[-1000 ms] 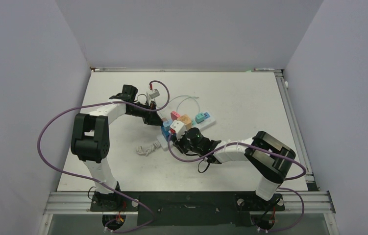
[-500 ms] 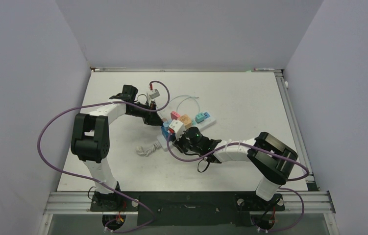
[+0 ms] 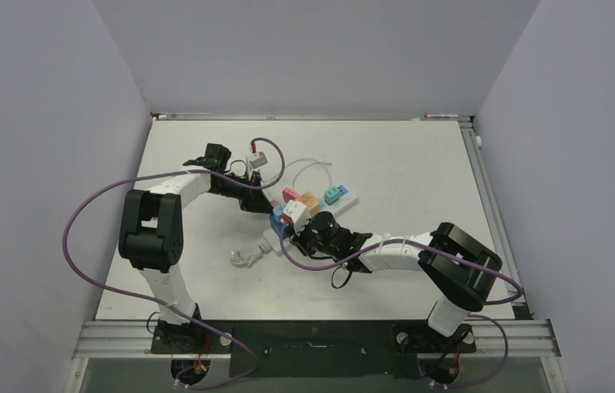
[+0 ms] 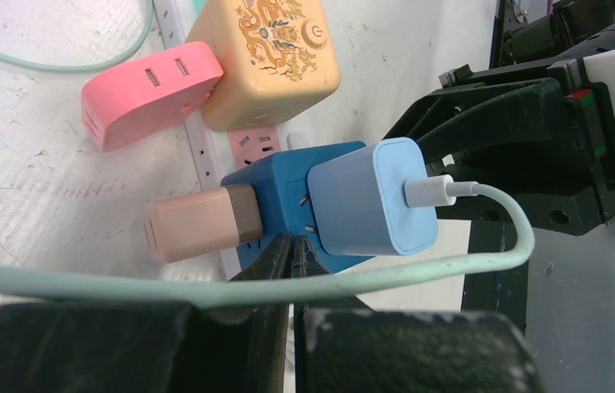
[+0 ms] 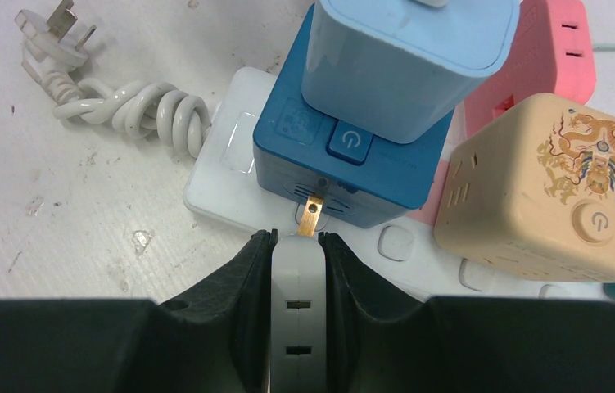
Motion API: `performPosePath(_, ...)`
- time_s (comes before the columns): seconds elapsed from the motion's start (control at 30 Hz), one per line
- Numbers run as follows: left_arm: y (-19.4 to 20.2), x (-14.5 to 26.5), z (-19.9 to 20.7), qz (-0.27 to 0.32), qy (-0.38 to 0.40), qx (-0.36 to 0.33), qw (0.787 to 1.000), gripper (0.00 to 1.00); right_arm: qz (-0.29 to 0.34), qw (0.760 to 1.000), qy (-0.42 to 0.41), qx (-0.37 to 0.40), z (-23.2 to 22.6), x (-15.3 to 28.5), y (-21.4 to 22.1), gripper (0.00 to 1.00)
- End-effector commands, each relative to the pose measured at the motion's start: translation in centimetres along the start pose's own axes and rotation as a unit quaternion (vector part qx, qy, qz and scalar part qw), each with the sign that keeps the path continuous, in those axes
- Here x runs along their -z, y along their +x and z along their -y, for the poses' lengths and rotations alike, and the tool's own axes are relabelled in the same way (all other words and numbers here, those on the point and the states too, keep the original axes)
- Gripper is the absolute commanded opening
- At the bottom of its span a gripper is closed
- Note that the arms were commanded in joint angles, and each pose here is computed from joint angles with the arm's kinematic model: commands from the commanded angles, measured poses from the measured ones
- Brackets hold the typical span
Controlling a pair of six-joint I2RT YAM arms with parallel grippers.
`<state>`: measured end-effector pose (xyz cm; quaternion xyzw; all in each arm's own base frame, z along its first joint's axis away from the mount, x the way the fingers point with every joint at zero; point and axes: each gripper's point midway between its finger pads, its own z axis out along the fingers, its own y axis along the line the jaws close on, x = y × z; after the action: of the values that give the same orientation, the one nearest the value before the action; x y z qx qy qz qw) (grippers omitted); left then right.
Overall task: Insert the plug
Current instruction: Insert the plug into the socket.
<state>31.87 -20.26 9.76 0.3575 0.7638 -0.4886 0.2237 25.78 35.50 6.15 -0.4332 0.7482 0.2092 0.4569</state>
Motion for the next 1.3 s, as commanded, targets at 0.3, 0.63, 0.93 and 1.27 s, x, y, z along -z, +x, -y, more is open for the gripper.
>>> performPosePath(0.3,2.5,-0.4,1.1,-0.038,0.005,0.018,0.999,0.0,0.059,0.998,0.012,0.018,-0.4,0.8,-4.6,0.05)
performPosePath(0.63,2.6,-0.5,0.9,-0.04,0.003,0.021,0.999,0.0,0.063,0.998,0.016,0.025,-0.4,0.9,-5.0,0.05)
performPosePath(0.93,2.6,-0.6,0.8,-0.039,0.002,0.022,0.999,0.0,0.069,0.997,0.022,0.024,-0.1,1.2,-5.4,0.05)
performPosePath(1.27,2.6,-0.5,0.8,-0.039,0.001,0.02,0.999,0.0,0.067,0.997,0.016,0.016,-0.3,1.1,-5.2,0.05)
